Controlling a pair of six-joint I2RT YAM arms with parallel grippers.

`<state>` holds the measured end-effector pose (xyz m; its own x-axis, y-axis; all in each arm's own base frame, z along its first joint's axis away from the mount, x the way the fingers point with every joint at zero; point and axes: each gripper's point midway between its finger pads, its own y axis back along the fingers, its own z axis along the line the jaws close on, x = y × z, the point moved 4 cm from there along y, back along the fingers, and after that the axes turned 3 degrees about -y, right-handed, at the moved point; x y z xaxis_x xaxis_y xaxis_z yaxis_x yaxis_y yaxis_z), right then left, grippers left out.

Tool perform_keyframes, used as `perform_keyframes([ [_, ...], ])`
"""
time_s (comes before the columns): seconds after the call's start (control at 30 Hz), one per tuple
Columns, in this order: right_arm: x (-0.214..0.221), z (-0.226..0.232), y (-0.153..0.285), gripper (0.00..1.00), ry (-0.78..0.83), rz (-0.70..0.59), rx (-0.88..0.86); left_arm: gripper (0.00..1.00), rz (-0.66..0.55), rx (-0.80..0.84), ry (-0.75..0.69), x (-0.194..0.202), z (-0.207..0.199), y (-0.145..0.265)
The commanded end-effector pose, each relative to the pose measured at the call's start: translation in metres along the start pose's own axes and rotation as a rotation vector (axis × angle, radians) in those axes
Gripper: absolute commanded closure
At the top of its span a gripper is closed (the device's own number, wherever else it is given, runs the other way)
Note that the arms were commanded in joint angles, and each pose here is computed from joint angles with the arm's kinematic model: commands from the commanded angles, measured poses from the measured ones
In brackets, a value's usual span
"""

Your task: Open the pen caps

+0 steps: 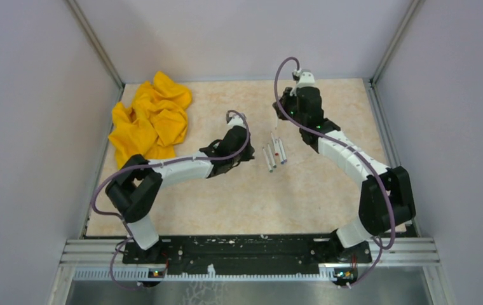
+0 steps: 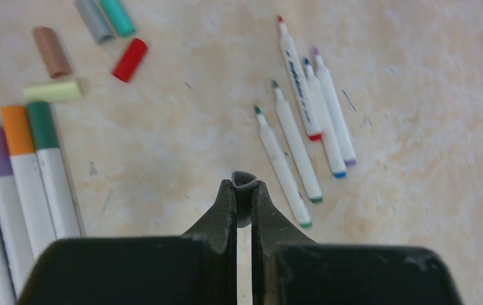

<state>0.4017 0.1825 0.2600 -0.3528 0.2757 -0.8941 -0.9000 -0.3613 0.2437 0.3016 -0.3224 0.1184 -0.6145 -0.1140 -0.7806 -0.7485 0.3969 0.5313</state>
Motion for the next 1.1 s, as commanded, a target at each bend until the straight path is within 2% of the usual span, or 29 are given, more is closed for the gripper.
perform_keyframes([
  [0.0,0.041,-0.022,-0.005,1.0,0.065,0.136,0.086,0.97,0.077,-0.185,0.053,0.003,0.045,-0.024],
  [0.2,0.073,-0.038,-0.009,1.0,0.113,0.229,0.163,0.84,0.1,-0.199,0.1,-0.004,0.065,-0.045],
  [0.47,0.1,-0.062,-0.011,1.0,0.15,0.318,0.282,0.68,0.111,-0.212,0.094,-0.009,0.07,-0.06],
  [0.8,0.126,-0.064,-0.012,1.0,0.168,0.408,0.264,0.62,0.101,-0.202,0.114,-0.015,0.07,-0.057],
  [1.07,0.145,-0.051,-0.013,0.99,0.191,0.449,0.238,0.53,0.053,-0.171,0.119,-0.033,0.063,-0.04],
])
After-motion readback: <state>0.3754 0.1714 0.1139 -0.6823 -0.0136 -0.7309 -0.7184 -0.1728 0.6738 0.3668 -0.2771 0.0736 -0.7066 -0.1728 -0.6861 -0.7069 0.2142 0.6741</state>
